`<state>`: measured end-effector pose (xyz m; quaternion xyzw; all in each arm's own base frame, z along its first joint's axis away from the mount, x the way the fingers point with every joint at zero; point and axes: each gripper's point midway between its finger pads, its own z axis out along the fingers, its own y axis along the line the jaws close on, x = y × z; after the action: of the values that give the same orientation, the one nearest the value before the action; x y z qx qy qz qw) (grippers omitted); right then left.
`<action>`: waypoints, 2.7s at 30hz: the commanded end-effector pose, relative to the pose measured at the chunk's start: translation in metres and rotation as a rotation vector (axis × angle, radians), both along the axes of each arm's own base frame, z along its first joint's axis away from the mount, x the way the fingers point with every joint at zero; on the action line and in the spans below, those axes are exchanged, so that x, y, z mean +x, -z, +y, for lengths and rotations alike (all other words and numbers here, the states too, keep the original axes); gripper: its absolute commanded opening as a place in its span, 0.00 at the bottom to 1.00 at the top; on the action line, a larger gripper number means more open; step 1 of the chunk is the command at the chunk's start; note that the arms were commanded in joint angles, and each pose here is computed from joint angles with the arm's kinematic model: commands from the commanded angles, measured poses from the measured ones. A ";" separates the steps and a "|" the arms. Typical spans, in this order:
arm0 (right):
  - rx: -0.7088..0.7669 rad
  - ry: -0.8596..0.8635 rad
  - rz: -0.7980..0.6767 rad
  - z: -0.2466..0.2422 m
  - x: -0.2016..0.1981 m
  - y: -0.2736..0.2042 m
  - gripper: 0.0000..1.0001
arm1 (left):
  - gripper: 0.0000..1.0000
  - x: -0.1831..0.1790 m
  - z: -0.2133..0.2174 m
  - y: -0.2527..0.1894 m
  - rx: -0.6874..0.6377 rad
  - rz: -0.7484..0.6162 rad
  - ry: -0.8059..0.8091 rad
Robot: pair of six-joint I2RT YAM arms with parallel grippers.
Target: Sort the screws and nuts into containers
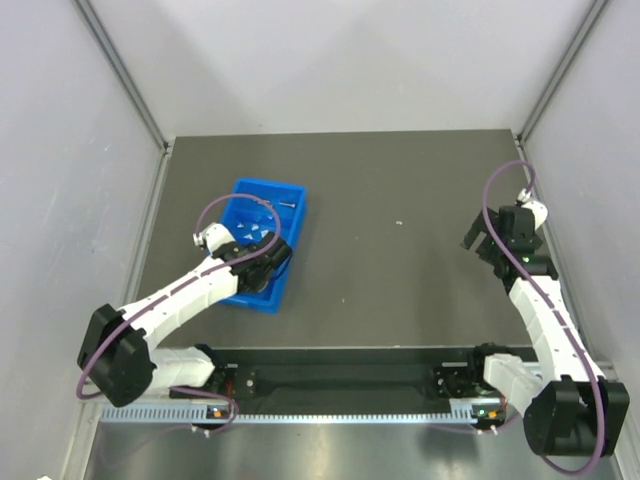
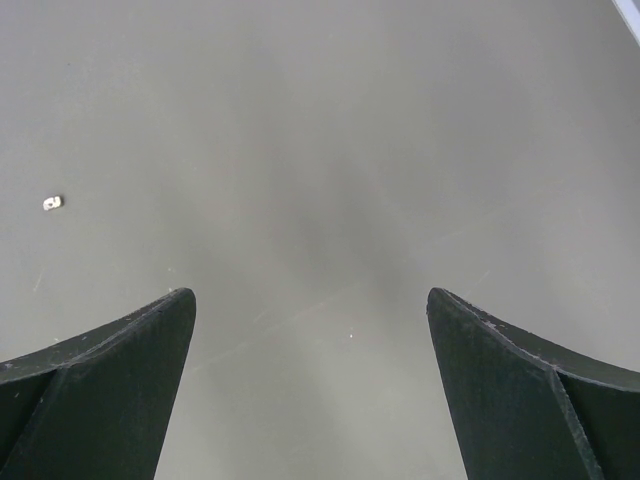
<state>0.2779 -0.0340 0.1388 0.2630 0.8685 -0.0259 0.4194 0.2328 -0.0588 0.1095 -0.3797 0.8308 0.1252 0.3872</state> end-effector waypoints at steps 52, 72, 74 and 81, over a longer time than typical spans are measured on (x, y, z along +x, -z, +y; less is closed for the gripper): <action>-0.015 0.034 -0.034 -0.009 0.006 -0.005 1.00 | 0.57 0.198 -0.420 0.068 0.104 -0.082 1.819; 0.030 -0.006 -0.052 0.001 0.022 -0.004 1.00 | 0.59 0.230 -0.434 0.029 -0.055 -0.243 1.562; 0.029 -0.006 -0.055 0.001 0.022 -0.005 1.00 | 0.59 0.227 -0.437 0.032 -0.065 -0.237 1.566; 0.018 0.004 -0.039 -0.002 0.017 -0.002 1.00 | 0.60 0.227 -0.446 0.043 0.039 -0.230 1.512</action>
<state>0.2902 -0.0298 0.1307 0.2592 0.8725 -0.0126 0.4140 0.4490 -0.4923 0.0571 0.2999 0.8279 -0.2191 0.4204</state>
